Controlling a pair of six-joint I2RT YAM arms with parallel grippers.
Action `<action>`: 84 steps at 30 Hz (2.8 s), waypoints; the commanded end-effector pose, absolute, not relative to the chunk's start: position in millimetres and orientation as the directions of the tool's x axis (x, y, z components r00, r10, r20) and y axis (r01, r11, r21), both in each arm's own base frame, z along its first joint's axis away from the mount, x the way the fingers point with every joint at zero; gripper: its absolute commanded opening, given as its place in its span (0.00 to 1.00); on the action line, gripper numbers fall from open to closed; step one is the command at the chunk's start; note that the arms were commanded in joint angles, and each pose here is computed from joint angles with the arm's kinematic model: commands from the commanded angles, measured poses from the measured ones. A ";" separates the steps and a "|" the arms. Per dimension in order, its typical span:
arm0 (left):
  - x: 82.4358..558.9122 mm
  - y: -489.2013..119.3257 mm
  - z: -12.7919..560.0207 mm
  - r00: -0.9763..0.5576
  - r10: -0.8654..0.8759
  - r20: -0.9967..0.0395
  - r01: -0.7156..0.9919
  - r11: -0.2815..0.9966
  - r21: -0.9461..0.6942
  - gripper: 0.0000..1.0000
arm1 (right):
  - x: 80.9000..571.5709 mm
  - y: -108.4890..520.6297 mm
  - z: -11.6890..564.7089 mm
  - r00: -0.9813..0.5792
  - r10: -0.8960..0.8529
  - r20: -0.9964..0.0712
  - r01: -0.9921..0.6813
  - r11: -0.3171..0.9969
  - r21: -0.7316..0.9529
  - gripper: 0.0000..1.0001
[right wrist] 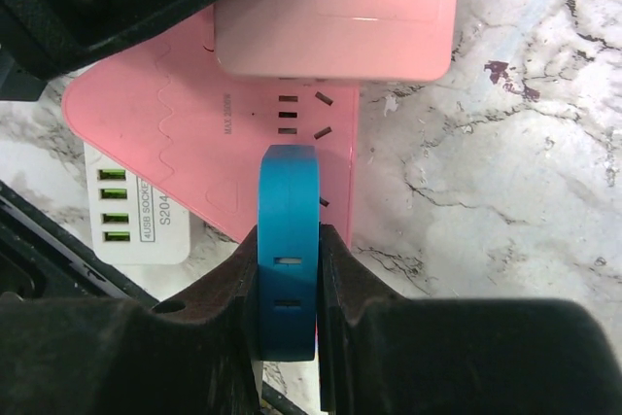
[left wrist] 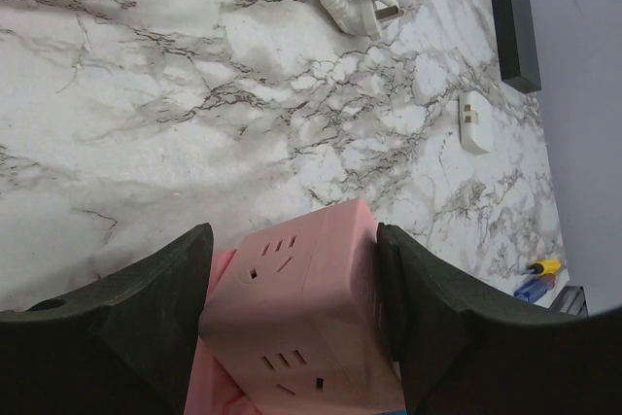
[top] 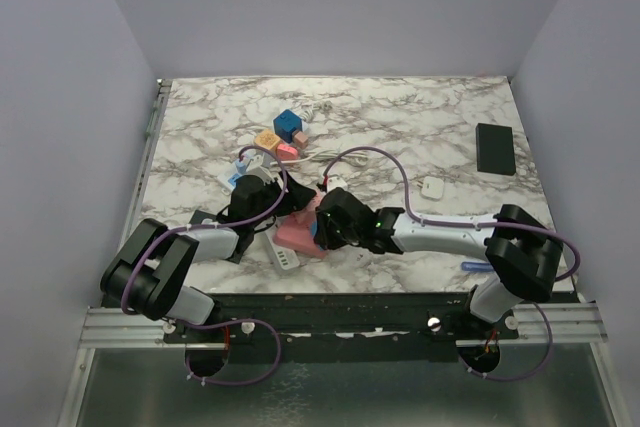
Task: Pull the plug off the socket
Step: Remove the plug from the socket.
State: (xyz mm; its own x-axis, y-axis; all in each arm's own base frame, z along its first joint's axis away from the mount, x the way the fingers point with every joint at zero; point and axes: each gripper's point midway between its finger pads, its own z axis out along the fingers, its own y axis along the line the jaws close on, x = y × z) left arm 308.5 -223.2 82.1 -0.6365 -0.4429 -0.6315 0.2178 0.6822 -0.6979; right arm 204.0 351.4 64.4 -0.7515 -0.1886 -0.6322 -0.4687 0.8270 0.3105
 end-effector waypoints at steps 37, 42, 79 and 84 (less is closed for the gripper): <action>288.4 -215.9 59.2 -0.677 -0.352 -0.647 0.236 0.729 -0.643 0.26 | 219.1 349.1 68.1 -0.848 -0.139 -0.511 -0.435 0.733 0.523 0.00; 290.5 -217.5 62.6 -0.673 -0.353 -0.651 0.243 0.725 -0.644 0.26 | 223.2 347.1 67.4 -0.838 -0.152 -0.523 -0.445 0.746 0.496 0.00; 290.6 -217.6 51.0 -0.699 -0.341 -0.629 0.216 0.737 -0.640 0.25 | 213.5 352.0 86.2 -0.682 -0.236 -0.693 -0.507 0.835 0.215 0.00; 289.7 -217.6 53.3 -0.692 -0.323 -0.646 0.242 0.740 -0.628 0.25 | 211.8 357.3 93.9 -0.680 -0.222 -0.699 -0.520 0.818 0.246 0.00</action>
